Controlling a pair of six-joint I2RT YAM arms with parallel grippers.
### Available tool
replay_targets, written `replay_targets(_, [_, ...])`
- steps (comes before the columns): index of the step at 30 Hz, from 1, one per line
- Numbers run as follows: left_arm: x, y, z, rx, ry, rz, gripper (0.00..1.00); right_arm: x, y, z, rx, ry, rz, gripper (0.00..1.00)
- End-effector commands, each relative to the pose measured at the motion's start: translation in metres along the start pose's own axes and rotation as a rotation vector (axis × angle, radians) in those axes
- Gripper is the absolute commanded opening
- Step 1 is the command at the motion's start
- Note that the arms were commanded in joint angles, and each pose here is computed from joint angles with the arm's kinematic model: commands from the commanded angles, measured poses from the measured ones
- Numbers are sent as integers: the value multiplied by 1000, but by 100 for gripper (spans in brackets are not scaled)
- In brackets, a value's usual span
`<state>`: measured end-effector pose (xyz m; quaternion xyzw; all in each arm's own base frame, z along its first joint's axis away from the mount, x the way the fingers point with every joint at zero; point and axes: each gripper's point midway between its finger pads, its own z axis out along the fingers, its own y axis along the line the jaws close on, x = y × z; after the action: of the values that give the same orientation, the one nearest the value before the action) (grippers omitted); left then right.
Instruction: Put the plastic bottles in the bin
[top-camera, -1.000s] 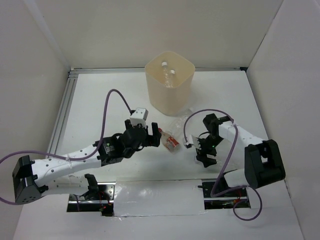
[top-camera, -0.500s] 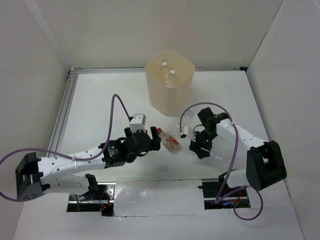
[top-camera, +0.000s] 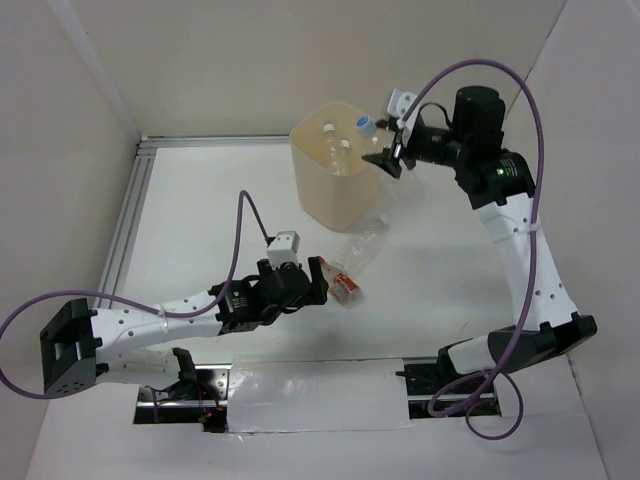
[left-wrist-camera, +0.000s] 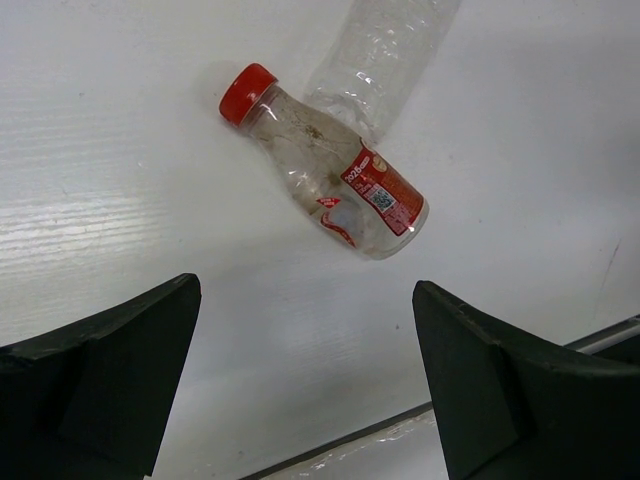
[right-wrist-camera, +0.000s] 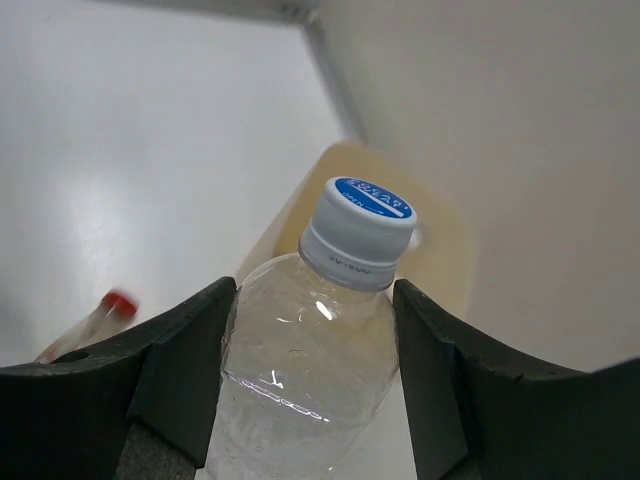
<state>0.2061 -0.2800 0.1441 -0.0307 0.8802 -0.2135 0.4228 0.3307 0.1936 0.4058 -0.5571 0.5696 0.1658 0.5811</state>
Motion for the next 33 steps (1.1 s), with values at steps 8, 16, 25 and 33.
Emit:
replay_targets(8, [1,-30,9,96,94,-243,100,-118,-120,43,246,-456,-153,8])
replay_targets(16, [4,-48,44,53,92,-317,100,-44,-151,132,205,-378,48,69])
replay_targets(25, [34,-46,83,-106,182,-265,100,-17,-188,43,311,-323,318,100])
replay_targets(33, [78,-15,114,-307,263,-189,99,110,-118,-15,338,-28,517,100])
